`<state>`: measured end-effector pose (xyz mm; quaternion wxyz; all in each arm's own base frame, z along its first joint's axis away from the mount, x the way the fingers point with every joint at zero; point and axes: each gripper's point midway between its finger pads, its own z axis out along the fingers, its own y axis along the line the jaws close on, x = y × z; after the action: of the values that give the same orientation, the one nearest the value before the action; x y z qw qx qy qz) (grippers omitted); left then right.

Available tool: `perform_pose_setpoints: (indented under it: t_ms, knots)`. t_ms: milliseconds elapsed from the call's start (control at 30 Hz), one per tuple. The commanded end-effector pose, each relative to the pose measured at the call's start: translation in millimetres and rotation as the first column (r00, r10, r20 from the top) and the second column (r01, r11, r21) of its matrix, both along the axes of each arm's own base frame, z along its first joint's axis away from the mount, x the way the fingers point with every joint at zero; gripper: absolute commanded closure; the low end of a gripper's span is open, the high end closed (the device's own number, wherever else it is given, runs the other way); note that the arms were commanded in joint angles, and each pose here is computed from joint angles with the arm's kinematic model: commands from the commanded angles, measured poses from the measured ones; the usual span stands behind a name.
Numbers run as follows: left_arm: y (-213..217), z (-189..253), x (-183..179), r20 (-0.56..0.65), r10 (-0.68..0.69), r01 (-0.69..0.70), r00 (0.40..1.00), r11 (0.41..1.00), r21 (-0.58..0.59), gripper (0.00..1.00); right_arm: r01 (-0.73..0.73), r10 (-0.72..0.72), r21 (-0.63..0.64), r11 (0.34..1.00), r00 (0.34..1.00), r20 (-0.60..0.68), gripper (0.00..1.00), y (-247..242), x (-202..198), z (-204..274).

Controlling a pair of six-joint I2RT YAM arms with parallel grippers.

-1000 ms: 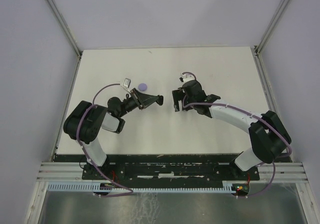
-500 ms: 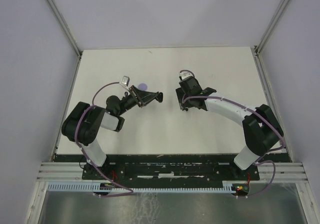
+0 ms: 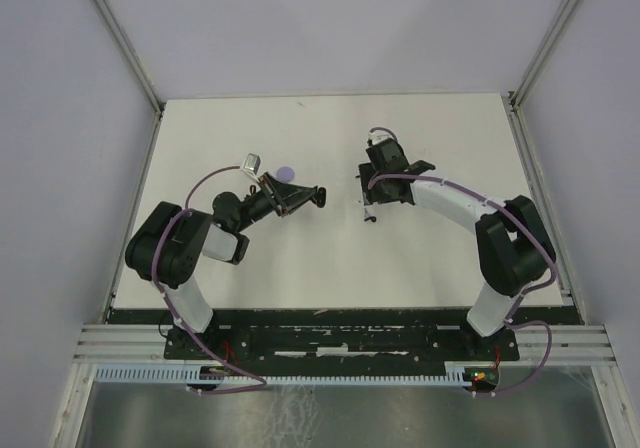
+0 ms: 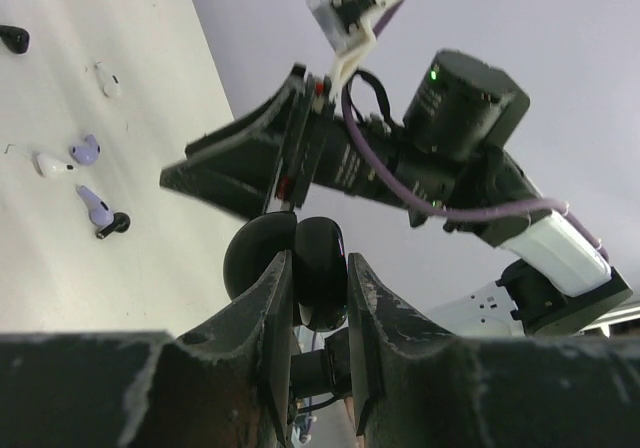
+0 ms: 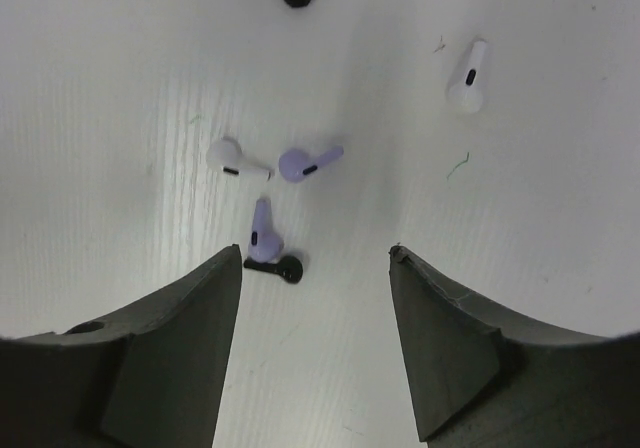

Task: Insert the wireless bluetooth earbuds into the charging case
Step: Pick up the earbud from the center of the board.

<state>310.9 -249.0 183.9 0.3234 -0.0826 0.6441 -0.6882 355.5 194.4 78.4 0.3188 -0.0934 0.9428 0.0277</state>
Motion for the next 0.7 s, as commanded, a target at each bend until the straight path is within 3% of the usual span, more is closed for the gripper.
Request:
perform_pose_setpoints:
  t_ms: [0,400,667]
  knots:
    - [1.6,10.7,-5.0,0.034,-0.021,0.023,0.999,0.999,-0.045,0.97,0.054,-0.058,0.141,0.989,0.998,0.018,0.31,21.6,46.3,21.6]
    - [5.9,9.9,-8.1,0.033,-0.025,0.026,0.999,0.998,-0.048,0.97,0.045,-0.042,0.101,0.994,0.999,-0.029,0.32,36.1,74.0,-5.4]
    - [7.6,9.3,-9.0,0.031,-0.025,0.027,0.999,0.998,-0.058,0.97,0.031,-0.026,0.091,0.995,0.998,-0.050,0.32,24.6,49.2,-3.9]
